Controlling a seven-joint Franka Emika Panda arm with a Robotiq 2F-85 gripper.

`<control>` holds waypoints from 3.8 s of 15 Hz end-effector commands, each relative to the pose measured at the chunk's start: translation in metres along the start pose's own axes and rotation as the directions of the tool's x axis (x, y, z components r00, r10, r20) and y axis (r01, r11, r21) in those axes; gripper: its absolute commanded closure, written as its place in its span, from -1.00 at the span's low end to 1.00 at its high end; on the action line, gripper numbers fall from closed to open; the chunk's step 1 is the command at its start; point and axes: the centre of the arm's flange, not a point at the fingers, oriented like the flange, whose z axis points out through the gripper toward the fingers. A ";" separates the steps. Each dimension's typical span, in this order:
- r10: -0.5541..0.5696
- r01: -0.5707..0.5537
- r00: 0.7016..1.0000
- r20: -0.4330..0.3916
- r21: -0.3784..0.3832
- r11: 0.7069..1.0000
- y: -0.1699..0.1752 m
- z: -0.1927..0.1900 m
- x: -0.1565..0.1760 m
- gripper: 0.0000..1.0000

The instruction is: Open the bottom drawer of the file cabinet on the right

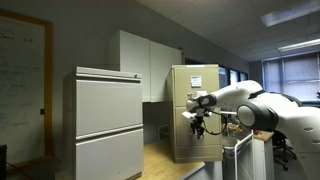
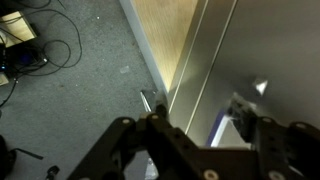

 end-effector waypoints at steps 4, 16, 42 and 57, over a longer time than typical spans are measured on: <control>-0.307 0.309 0.932 0.192 0.017 0.951 0.111 0.014 -0.079 0.16; -0.500 0.475 0.830 0.247 0.154 0.866 0.262 -0.047 -0.029 -1.00; 0.296 -0.383 0.831 0.472 0.098 0.919 0.039 0.027 0.112 -1.00; 0.203 -0.198 0.963 0.179 -0.047 0.979 -0.005 0.050 0.065 -1.00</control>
